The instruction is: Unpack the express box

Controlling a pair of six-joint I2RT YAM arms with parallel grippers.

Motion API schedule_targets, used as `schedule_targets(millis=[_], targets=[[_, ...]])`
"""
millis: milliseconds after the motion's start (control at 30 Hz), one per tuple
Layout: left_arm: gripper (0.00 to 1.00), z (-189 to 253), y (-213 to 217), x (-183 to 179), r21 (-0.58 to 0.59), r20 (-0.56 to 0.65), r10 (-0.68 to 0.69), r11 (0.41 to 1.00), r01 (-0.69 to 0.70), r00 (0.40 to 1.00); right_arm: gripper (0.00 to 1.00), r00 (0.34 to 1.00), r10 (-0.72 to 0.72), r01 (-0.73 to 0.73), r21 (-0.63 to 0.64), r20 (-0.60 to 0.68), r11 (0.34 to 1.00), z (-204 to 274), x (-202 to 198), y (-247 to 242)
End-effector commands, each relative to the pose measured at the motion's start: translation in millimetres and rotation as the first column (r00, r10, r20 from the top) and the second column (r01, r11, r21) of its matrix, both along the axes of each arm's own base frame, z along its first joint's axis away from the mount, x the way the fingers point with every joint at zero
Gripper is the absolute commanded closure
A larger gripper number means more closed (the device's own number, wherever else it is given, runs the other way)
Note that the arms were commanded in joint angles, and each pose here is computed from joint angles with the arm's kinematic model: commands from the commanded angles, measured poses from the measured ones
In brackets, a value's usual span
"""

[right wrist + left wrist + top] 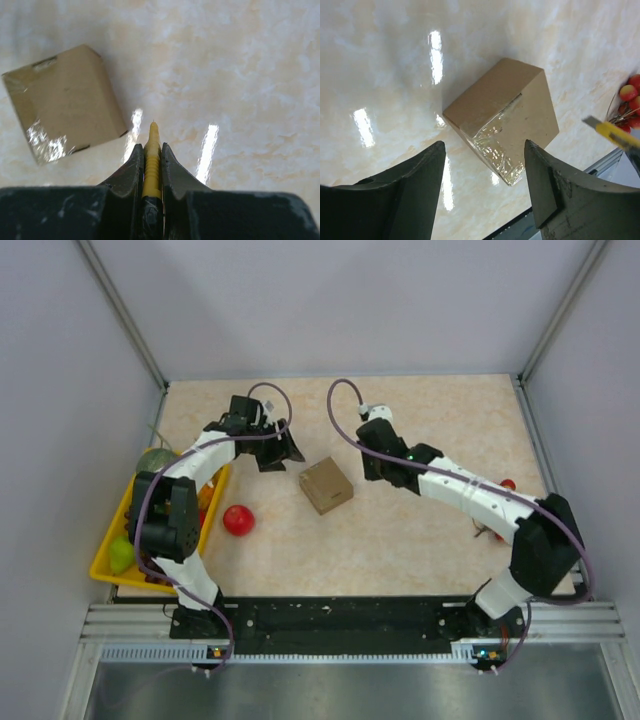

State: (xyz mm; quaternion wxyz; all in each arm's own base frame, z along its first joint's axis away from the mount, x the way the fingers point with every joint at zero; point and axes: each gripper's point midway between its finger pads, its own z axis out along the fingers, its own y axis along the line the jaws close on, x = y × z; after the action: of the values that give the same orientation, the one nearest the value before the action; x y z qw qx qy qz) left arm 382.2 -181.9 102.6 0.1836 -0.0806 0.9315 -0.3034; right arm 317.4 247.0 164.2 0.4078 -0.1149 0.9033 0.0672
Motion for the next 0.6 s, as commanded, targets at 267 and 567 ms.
schedule_targets(millis=[267,567], targets=[[0.71,-27,13,-17,0.025,-0.064,0.025,0.999,-0.024,0.998,1.0,0.995,0.079,-0.076,0.05,-0.06,0.996,-23,47,40],[0.73,-29,-13,-5,-0.083,-0.06,-0.04,0.996,0.035,0.997,1.0,0.955,0.26,-0.238,0.151,-0.145,0.959,-24,-13,78]])
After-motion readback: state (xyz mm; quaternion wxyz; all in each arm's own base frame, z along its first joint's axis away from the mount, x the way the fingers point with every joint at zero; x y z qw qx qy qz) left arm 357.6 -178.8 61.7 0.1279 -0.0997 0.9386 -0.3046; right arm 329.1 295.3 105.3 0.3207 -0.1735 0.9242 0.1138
